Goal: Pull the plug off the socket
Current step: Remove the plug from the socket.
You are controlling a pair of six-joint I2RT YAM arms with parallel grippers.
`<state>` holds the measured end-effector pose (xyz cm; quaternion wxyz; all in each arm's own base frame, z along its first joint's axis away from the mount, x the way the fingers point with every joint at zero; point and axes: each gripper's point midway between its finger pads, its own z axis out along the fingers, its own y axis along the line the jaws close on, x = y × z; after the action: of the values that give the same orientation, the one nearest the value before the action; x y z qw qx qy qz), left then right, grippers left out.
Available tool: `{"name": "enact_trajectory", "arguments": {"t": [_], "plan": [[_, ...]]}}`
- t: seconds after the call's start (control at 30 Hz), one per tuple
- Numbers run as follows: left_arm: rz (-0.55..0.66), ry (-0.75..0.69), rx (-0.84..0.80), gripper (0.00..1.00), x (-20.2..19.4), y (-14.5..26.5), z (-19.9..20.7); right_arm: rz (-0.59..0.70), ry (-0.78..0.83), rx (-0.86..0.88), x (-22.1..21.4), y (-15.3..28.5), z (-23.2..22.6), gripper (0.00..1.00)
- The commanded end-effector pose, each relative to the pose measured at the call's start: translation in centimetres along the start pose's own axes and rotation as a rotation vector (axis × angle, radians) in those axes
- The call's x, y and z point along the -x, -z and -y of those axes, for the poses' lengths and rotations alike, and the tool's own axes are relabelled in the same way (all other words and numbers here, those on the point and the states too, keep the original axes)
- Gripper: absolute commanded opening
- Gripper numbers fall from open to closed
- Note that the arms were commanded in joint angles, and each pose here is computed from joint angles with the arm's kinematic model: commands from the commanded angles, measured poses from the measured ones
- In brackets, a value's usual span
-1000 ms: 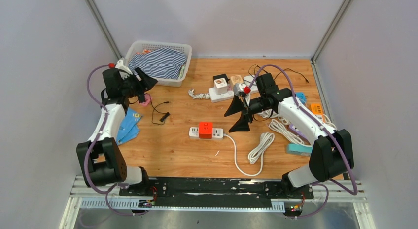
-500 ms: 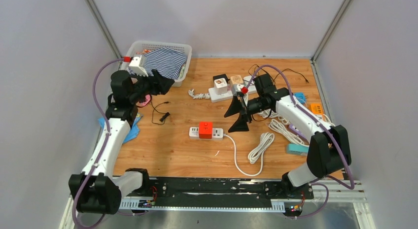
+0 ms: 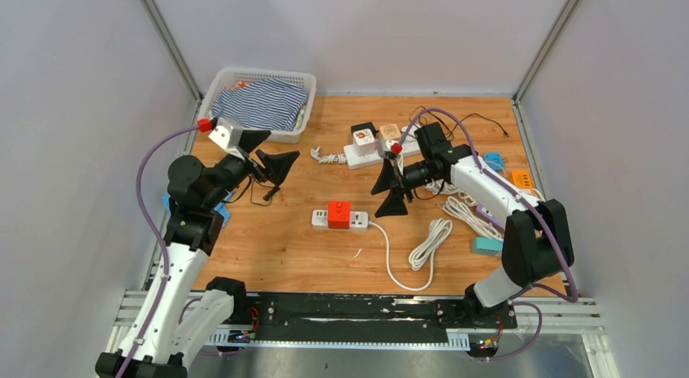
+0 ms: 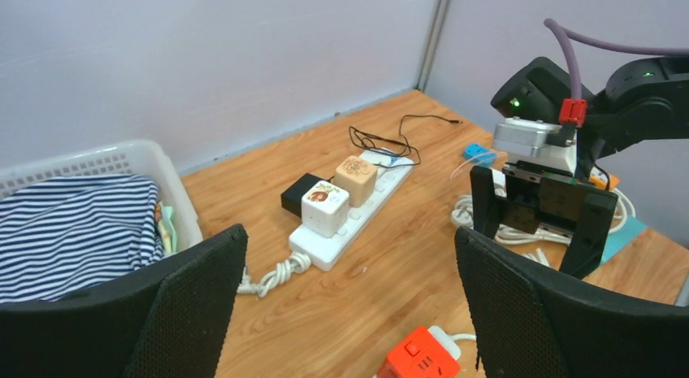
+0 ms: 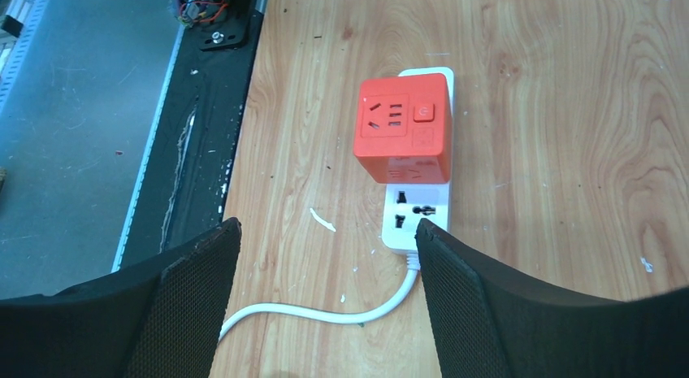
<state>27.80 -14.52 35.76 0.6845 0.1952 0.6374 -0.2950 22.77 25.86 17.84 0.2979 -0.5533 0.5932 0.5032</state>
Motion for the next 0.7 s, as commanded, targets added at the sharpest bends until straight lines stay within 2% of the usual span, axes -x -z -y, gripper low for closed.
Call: {"name": "enact_trajectory", "arguments": {"t": [0.0, 0.2, 0.47, 0.57, 0.67], "plan": [[0.020, 0.054, -0.004, 1.00, -1.3, -0.7, -0.2, -0.041, -0.042, -0.058, -0.9, -0.1, 1.4, 0.80], [-0.059, 0.118, -0.091, 0.97, -3.4, -2.2, 0.4, -0.100, -0.112, -0.123, -2.2, -0.3, 3.0, 0.75], [-0.097, 0.078, -0.144, 0.93, -5.4, -2.7, 2.7, -0.189, -0.196, -0.139, -4.6, -1.8, 4.2, 0.67], [-0.149, 0.013, -0.119, 0.93, -6.6, -2.7, 3.1, -0.206, -0.209, -0.128, -5.0, -2.3, 4.1, 0.64], [-0.307, -0.169, -0.057, 0.94, -9.4, -2.4, 3.6, -0.217, -0.218, -0.117, -5.3, -2.6, 4.0, 0.63]]}}
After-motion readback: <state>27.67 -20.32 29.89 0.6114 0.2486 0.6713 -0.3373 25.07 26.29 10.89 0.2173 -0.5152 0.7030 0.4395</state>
